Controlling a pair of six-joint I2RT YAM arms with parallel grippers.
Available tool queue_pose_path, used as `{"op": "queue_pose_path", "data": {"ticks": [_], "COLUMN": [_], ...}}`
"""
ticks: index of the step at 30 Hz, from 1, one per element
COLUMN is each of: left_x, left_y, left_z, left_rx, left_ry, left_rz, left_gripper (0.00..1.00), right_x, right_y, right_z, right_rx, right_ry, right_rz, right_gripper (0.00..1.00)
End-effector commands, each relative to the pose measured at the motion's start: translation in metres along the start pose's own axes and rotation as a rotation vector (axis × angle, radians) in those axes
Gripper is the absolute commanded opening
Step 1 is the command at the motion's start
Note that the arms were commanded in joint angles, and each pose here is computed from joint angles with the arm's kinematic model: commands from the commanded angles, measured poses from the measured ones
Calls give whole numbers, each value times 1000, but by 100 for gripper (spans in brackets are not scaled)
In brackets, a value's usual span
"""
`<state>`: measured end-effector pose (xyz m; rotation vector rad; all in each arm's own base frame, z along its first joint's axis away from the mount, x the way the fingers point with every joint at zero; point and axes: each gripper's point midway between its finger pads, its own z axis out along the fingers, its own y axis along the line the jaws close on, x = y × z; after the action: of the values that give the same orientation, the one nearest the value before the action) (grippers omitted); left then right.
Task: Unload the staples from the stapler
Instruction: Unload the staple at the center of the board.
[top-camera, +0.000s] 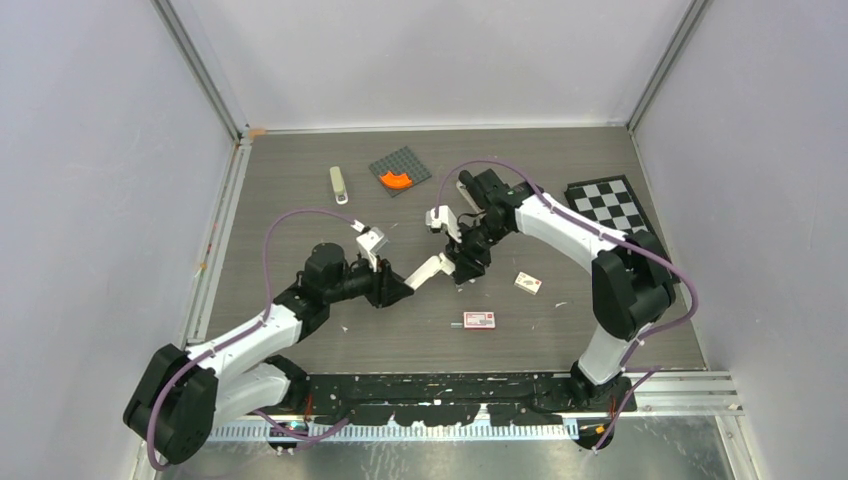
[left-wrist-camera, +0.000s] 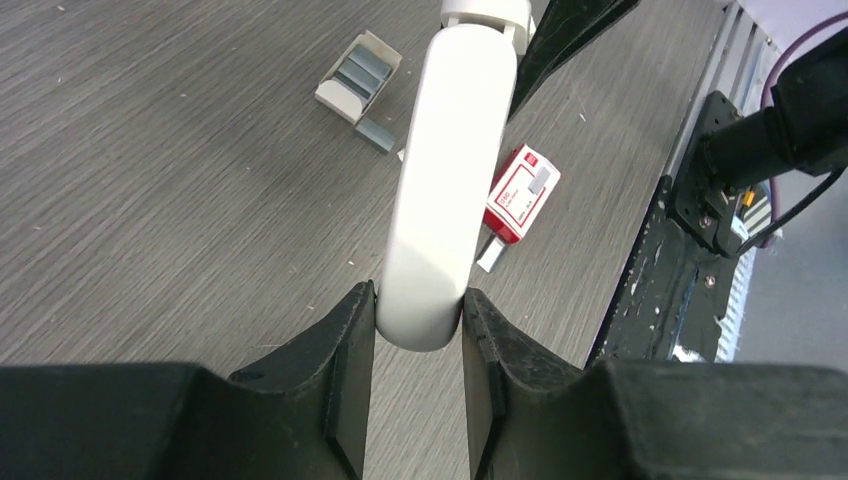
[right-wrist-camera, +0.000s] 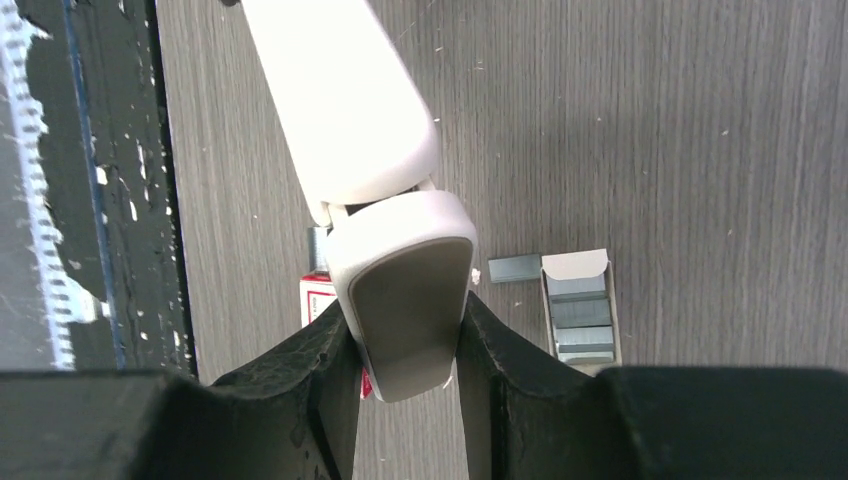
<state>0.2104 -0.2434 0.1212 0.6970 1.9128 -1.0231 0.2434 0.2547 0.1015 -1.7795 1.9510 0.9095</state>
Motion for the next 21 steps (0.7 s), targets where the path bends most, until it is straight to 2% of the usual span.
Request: {"op": "queue_pose_path", "data": {"ticks": [1, 4, 7, 11, 13, 15, 18, 21], "left_x": [-22, -39, -60, -86, -94, -101, -103, -91], "left_y": [6, -5, -11, -25, -32, -35, -30, -1], "left_z": [1, 4, 6, 5, 2, -3, -7, -14], "left_rx": [-54, -6, 23, 112, 156, 180, 137, -79], "left_ry": [-94, -153, -233, -335, -374, -412, -427, -392], "left_rz": [-84, -185, -310, -420, -448, -467, -474, -503], "left_gripper": [0, 0, 0, 0, 0, 0, 0, 0], "right_x": [-13, -36, -54, -71, -76, -76, -72, -63], "right_y": [-11, 11, 36, 59, 62, 57, 42, 21], "right_z": [-3, -2, -3, -7, -13, -16, -27, -48], "right_rx": [41, -100, -239, -333, -315, -261, -143, -13], "right_ry": [-20, -103, -158, -214, -236, -238, -250, -277], "right_rz": [145, 202, 240, 253, 238, 219, 216, 234], "right_gripper": [10, 13, 25, 65, 80, 90, 96, 99]}}
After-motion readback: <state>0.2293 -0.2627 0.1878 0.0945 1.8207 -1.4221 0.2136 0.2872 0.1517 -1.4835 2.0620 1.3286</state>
